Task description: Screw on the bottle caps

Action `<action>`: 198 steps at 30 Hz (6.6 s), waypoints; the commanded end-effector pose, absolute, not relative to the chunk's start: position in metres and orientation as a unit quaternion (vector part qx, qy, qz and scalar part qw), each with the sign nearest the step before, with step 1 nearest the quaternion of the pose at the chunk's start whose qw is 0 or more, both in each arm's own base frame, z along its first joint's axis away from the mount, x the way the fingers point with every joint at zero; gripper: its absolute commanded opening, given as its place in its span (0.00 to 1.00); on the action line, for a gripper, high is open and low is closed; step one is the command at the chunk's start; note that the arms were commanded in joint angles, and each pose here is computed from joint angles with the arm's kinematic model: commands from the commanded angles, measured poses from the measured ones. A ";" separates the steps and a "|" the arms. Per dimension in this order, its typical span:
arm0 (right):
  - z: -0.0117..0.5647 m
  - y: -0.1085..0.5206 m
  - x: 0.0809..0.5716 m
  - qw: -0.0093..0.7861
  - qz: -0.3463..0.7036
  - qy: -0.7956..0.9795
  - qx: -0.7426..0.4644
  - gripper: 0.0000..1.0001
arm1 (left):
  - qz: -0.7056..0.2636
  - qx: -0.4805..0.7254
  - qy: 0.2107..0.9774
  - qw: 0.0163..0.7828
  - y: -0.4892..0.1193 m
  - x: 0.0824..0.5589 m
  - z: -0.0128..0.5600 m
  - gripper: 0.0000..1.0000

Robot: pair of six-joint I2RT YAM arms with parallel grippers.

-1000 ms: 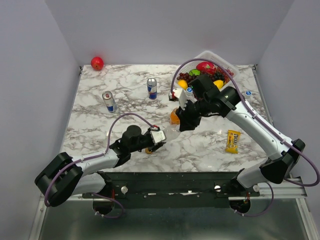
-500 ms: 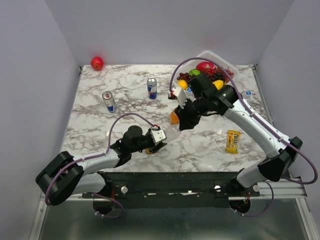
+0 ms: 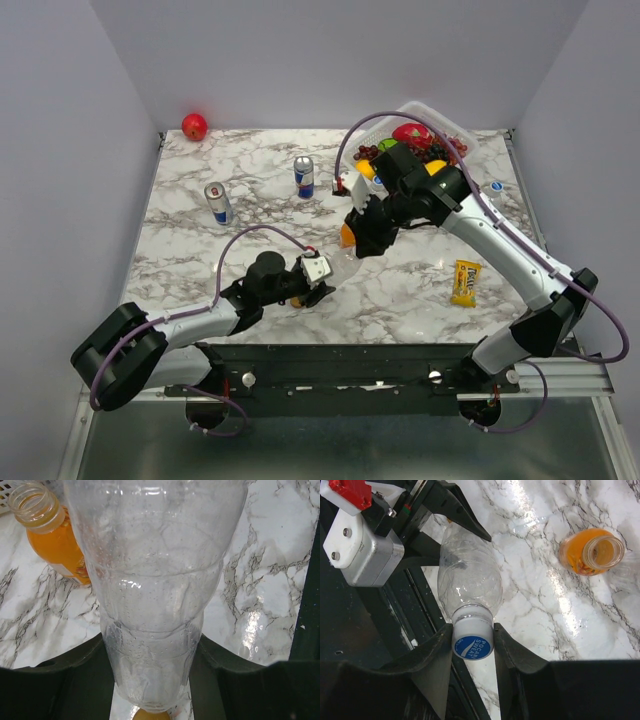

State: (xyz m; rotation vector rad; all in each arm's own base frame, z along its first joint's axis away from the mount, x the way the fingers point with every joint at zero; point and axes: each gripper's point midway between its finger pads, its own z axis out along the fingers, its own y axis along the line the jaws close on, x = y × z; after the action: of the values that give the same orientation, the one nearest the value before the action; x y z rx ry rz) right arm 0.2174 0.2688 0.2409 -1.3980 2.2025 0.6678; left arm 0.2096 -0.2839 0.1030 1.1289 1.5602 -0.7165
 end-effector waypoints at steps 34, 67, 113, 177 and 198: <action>0.350 0.307 0.217 0.351 0.348 0.655 -0.572 0.98 | -0.395 0.432 0.596 0.550 -0.308 0.206 0.150 0.00; 0.294 0.271 0.181 0.329 0.199 0.425 -0.819 1.00 | -0.440 0.455 0.569 0.525 -0.311 0.191 0.157 0.00; 0.331 0.244 0.243 0.358 0.170 0.631 -0.667 0.99 | -0.437 0.428 0.576 0.542 -0.303 0.201 0.167 0.00; 0.300 0.280 0.193 0.347 0.197 0.480 -0.781 1.00 | -0.440 0.453 0.571 0.524 -0.308 0.199 0.166 0.00; 0.272 0.250 0.185 0.293 0.161 0.524 -0.783 1.00 | -0.447 0.391 0.582 0.555 -0.302 0.218 0.189 0.00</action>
State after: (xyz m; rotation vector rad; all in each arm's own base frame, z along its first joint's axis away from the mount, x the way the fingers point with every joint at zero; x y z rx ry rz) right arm 0.1963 0.2654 0.2813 -2.0564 1.3209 0.4460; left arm 0.1987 -0.3038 0.1581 1.0265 1.4347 -1.0848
